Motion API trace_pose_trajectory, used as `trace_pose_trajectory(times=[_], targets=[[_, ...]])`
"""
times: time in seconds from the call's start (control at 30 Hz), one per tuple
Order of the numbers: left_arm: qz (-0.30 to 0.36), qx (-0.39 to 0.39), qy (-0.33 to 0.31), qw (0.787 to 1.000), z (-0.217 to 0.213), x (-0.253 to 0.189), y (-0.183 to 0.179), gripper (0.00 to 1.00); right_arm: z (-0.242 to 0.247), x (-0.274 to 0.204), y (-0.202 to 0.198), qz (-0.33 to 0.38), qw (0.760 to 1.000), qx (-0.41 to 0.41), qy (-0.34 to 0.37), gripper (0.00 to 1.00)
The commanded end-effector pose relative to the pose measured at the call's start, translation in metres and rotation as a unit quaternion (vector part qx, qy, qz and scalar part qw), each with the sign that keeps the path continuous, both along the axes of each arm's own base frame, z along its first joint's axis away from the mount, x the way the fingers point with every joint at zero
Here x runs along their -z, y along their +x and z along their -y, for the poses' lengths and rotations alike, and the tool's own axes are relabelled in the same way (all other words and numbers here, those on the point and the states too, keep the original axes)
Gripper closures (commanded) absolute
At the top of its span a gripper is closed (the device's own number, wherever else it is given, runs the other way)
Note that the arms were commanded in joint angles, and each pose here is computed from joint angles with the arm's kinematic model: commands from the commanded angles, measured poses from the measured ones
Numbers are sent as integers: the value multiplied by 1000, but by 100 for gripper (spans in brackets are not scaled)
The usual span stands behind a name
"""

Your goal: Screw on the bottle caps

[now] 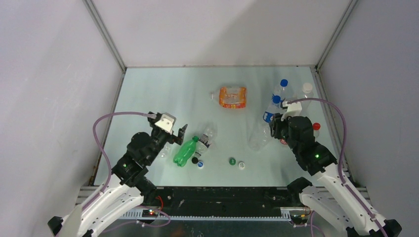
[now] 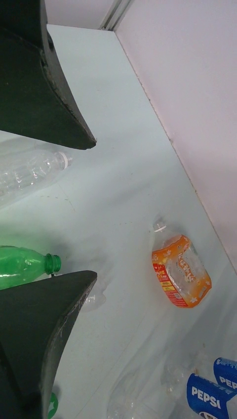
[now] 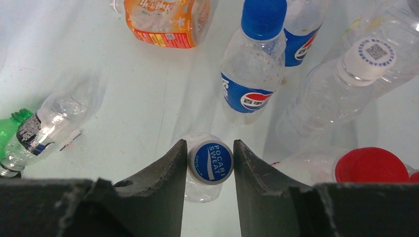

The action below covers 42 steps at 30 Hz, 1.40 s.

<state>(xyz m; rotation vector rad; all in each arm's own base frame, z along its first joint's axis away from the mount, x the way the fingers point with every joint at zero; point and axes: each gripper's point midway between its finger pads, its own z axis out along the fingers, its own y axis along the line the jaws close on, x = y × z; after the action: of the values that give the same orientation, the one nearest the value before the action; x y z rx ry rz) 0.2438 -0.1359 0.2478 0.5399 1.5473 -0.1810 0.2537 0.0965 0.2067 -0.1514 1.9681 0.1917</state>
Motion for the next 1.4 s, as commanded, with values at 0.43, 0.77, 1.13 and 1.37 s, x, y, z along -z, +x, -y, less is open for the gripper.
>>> trace_pose_trajectory(times=[0.43,0.77,1.13,1.37], targets=[[25,-2,-14,1000,-3,-21,-1,0,-56,3,-8,16,991,-129,-43,65],[29,-5,-12,999,-5,-21,-1,0,-74,5,-18,30,982,-164,-89,60],[31,-5,-12,999,-5,-22,-1,0,-77,0,-25,38,981,-170,-86,54],[32,-3,-12,999,-5,-22,-1,0,-78,-4,-23,47,981,-168,-82,43]])
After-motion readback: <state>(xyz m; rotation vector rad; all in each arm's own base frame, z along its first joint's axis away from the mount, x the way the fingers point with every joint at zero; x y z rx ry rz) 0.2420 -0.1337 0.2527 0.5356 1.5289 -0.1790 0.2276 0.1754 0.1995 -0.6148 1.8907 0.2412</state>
